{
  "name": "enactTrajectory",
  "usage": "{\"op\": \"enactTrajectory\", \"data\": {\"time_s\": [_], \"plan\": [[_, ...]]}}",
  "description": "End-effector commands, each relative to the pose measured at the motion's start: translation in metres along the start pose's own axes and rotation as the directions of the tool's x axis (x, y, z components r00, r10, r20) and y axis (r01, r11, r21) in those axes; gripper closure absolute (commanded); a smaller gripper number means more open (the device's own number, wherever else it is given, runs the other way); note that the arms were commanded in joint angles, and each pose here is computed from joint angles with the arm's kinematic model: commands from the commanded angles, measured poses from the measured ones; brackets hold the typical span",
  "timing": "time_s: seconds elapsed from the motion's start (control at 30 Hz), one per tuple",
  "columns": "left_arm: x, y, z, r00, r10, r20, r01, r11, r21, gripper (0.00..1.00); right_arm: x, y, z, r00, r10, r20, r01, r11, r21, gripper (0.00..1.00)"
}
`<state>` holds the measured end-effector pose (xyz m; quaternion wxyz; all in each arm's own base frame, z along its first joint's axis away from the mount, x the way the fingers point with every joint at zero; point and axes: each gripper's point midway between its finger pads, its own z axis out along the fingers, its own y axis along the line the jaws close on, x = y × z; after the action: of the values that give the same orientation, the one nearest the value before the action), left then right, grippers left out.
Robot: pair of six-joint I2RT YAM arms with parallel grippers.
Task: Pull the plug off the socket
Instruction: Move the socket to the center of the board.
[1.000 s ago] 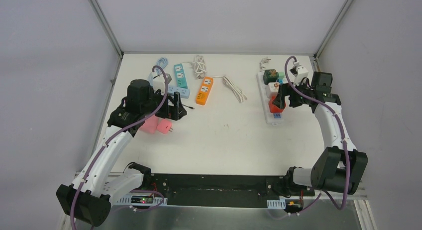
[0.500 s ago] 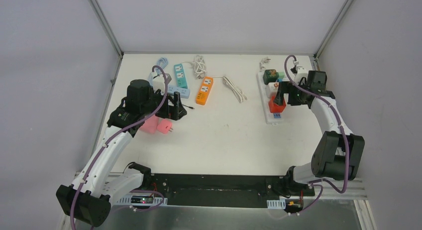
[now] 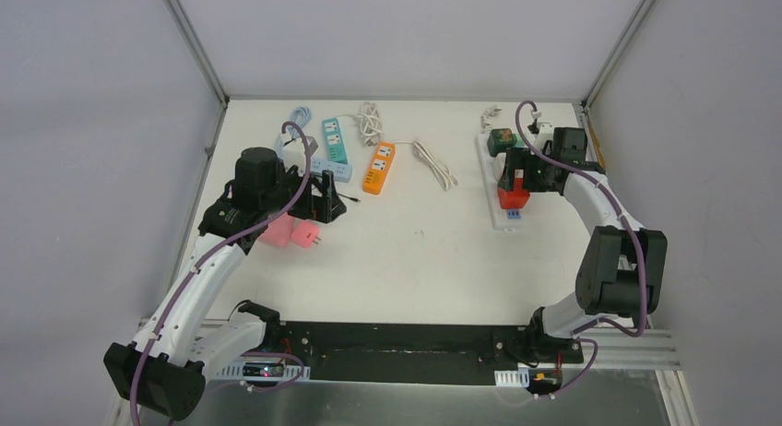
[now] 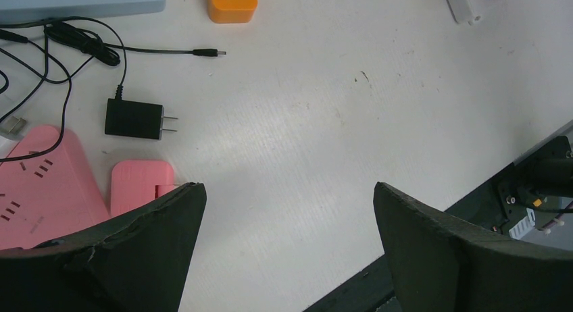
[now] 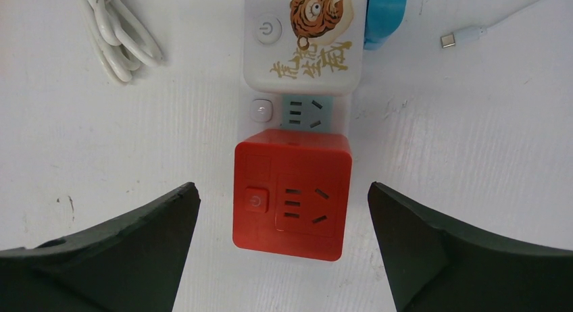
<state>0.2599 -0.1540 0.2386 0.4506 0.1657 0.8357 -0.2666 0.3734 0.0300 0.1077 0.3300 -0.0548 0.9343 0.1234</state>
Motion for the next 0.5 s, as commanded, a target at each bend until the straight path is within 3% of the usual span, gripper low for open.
{"op": "enactTrajectory", "data": {"time_s": [0.0, 0.47], "plan": [[-0.0124, -0.0007, -0.0041, 0.998, 0.029, 0.056, -0.029, 1.0, 0.003, 0.01, -0.0252, -0.0055, 0.0006, 0.998, 0.007, 0.063, -0.01, 0.999, 0.045, 0.0], [-0.0123, -0.0008, -0.0044, 0.998, 0.028, 0.057, -0.028, 1.0, 0.003, 0.01, -0.0217, -0.0045, 0.0067, 0.999, 0.018, 0.049, -0.021, 0.999, 0.046, 0.0]]}}
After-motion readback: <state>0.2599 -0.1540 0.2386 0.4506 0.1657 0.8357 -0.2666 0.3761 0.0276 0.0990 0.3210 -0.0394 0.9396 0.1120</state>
